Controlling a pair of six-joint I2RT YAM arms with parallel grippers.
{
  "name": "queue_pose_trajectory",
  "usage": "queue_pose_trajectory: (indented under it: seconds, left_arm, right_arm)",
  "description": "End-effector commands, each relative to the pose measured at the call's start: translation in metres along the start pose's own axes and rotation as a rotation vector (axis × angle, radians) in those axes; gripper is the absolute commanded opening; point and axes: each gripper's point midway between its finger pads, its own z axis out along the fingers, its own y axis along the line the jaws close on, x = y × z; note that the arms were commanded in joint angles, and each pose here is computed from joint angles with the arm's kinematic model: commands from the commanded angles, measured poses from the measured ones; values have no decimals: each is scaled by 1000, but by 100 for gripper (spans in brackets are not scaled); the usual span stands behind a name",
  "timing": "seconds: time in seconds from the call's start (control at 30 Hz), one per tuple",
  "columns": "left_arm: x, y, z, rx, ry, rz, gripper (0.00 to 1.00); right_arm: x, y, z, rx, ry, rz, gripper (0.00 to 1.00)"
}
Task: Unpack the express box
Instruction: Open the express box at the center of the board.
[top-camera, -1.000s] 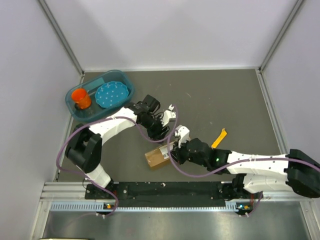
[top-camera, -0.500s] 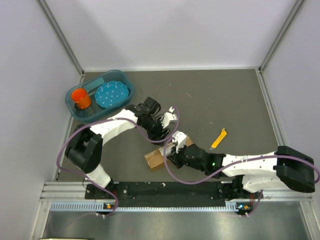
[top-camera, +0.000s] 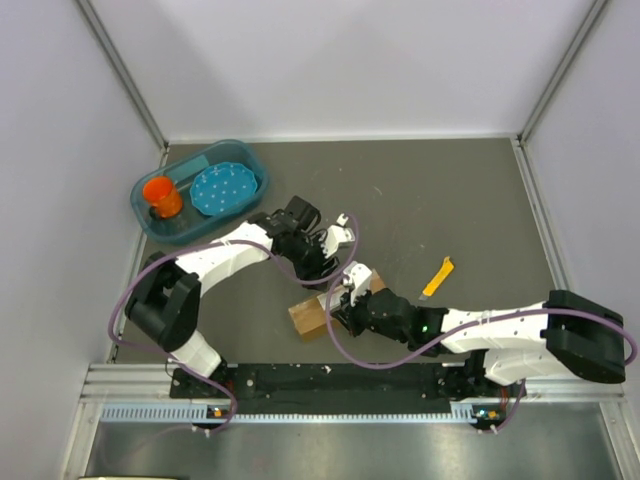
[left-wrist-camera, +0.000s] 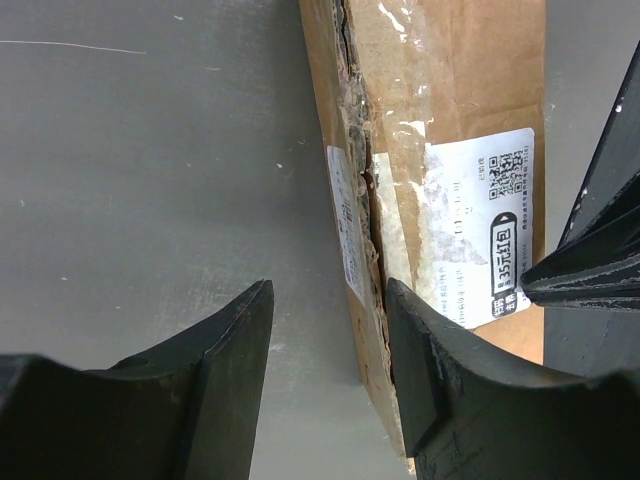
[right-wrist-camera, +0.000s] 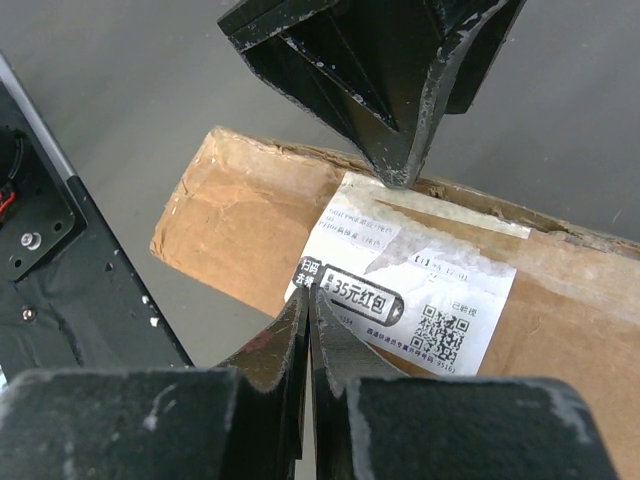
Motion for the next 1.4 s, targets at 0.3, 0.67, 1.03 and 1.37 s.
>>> queue_pose_trajectory:
  seconds: [0.3, 0.67, 1.03, 1.37]
  left_arm:
    - [30, 24, 9, -155, 100, 68, 54]
    - [46, 37, 16, -213, 151, 60, 53]
    - [4, 16, -9, -148, 45, 43, 53]
    - [-26, -43, -25, 130, -87, 30, 55]
  right_arm:
    - [36, -4, -3, 4, 97, 9, 0]
    - [45, -7, -4, 7, 124, 5, 0]
    - [49, -7, -2, 11, 137, 4, 0]
    - [55, -9, -2, 17, 149, 10, 0]
